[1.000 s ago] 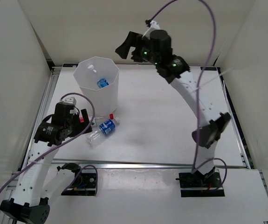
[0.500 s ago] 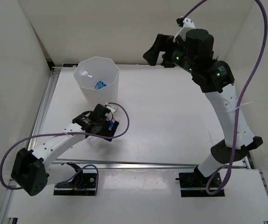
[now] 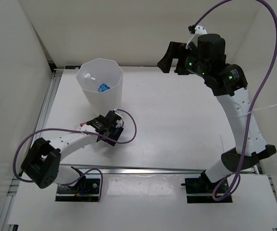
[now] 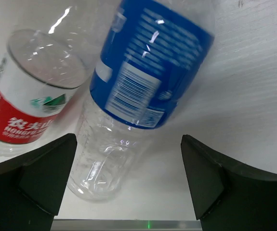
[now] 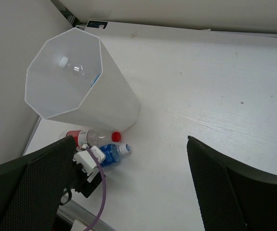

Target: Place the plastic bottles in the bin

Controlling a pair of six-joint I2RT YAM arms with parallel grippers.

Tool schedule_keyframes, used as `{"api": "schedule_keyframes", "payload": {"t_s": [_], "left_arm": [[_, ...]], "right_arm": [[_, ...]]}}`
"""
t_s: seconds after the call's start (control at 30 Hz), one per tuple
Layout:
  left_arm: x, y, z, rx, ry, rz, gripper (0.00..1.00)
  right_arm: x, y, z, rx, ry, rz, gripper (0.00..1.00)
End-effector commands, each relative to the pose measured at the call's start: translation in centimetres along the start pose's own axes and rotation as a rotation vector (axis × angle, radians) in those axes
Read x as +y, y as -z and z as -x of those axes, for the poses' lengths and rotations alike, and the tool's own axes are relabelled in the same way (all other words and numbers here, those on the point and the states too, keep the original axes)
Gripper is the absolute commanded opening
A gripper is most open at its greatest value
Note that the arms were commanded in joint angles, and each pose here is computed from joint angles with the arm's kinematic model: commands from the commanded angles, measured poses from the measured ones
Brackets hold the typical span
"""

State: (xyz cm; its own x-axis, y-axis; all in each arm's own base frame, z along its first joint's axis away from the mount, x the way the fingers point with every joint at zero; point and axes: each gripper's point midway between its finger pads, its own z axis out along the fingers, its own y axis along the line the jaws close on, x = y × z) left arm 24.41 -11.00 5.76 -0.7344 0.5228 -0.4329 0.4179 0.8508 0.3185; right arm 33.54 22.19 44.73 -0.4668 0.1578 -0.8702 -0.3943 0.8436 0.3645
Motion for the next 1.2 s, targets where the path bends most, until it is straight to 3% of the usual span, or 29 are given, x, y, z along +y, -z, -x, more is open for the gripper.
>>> {"api": "schedule_keyframes", "payload": {"t_s": [0.0,0.1,0.23,0.27,0.33,0.37,0.47,0.63,0.73,0.77,0.83,0.9,1.0,1.1,1.17], "left_arm": [[-0.5,-1.4,-0.1,0.011,-0.017,0.011,1.00],[-1.5,-2.5,-0.4,0.061,-0.039,-0.001,0.99],[-3.4,-3.1,0.1,0.069,-0.002,-0.044,0.87],[-4.1,-3.3,0.2,0.076,-0.025,-0.051,0.77],[-5.0,-3.5,0.2,0.083,-0.026,-0.057,0.69],[-5.4,-3.5,-0.2,0.098,-0.031,-0.059,0.57],[-6.8,-2.7,0.6,0.071,-0.044,-0.072,0.32],[-11.0,2.2,4.4,-0.038,-0.171,-0.114,0.30],[-13.4,8.2,10.7,-0.207,-0.222,-0.136,0.28],[-14.0,11.3,14.5,-0.307,-0.190,-0.157,0.28],[-13.8,14.6,18.1,-0.411,-0.163,-0.143,0.27],[-12.8,19.6,23.1,-0.554,-0.110,-0.135,0.27],[-7.9,27.0,28.8,-0.749,0.019,-0.025,0.26],[0.2,31.7,33.0,-0.893,0.177,0.088,0.26],[5.9,32.0,34.2,-0.924,0.293,0.175,0.26]], "right_arm": [[-0.1,1.4,0.7,-0.020,-0.001,0.025,1.00],[-0.5,1.6,0.8,-0.024,-0.004,0.017,1.00],[-1.0,1.6,0.5,-0.017,-0.008,0.005,1.00],[-1.1,1.8,0.1,-0.007,-0.009,0.001,1.00],[-1.2,1.6,-0.2,0.001,-0.019,-0.002,1.00],[-1.1,2.0,0.0,-0.007,-0.018,0.001,1.00],[-1.2,2.0,-0.4,0.003,-0.019,-0.003,1.00],[-3.2,3.0,-0.2,-0.025,-0.002,-0.098,1.00],[-5.3,4.0,0.4,-0.061,-0.013,-0.187,1.00],[-5.6,4.4,0.5,-0.069,-0.013,-0.201,1.00],[-7.0,4.8,0.6,-0.082,-0.018,-0.263,1.00],[-8.6,5.4,0.6,-0.099,-0.016,-0.357,1.00],[-9.4,5.6,0.1,-0.091,-0.024,-0.396,1.00],[-8.9,5.5,-0.1,-0.081,-0.033,-0.366,1.00],[-8.9,5.5,-0.1,-0.081,-0.034,-0.366,1.00]]}}
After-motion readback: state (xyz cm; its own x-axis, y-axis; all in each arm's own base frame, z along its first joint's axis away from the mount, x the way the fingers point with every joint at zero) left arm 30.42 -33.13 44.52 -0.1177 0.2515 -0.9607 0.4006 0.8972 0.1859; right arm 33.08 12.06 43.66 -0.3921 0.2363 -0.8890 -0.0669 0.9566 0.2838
